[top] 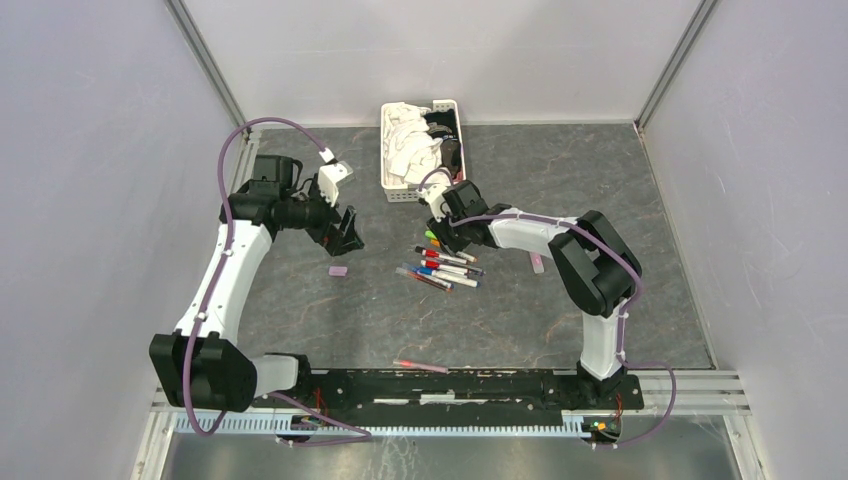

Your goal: Open the pen caps

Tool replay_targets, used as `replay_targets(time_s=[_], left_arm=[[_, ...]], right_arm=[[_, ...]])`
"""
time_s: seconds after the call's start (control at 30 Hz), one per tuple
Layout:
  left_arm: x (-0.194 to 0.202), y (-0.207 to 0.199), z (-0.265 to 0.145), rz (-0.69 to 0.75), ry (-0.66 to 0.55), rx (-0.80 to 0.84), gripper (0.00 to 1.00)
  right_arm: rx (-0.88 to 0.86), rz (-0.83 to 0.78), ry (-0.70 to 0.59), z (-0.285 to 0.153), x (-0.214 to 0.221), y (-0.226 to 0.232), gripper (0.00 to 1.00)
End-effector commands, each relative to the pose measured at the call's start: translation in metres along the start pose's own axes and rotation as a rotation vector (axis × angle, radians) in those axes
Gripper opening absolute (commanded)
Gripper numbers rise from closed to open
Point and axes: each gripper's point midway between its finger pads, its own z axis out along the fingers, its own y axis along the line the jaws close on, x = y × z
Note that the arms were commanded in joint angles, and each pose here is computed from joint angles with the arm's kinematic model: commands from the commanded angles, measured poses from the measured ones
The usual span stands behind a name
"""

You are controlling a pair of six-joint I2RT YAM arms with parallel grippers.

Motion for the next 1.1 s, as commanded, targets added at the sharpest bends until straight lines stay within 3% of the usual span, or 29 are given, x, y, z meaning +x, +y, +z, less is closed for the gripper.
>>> replay_targets(time_s=[0.0, 0.2, 0.37, 0.53, 0.8, 0.93, 1.07], left_arm=[[-0.017, -0.009, -0.010, -0.011, -0.049, 0.018, 1.00], [-0.014, -0.012, -0.008, -0.013, -0.049, 0.038, 1.00], [-0.009, -0.015, -0.008, -0.004, -0.033, 0.058, 1.00], [-0.008, -0.018, -0.007, -0.007, -0.032, 0.073, 1.00], [-0.005, -0.021, -0.005, -0.005, -0.025, 0.092, 1.00], [-0.002, -0.022, -0.006, 0.000, -0.014, 0.100, 1.00], [-0.001, -0.023, -0.006, 0.002, -0.013, 0.106, 1.00]], right_arm=[[-0.005, 0.001, -0.010, 0.008, -0.002, 0.000, 0.39], [-0.041, 0.007, -0.022, 0.006, 0.007, 0.009, 0.30], [-0.065, -0.005, -0.086, -0.011, -0.014, 0.013, 0.20], [-0.075, -0.007, -0.156, -0.032, -0.040, 0.011, 0.18], [-0.083, -0.009, -0.133, -0.030, -0.036, 0.011, 0.14], [-0.096, -0.005, -0.137, -0.030, -0.037, 0.013, 0.15], [-0.104, -0.005, -0.116, -0.026, -0.035, 0.014, 0.27]])
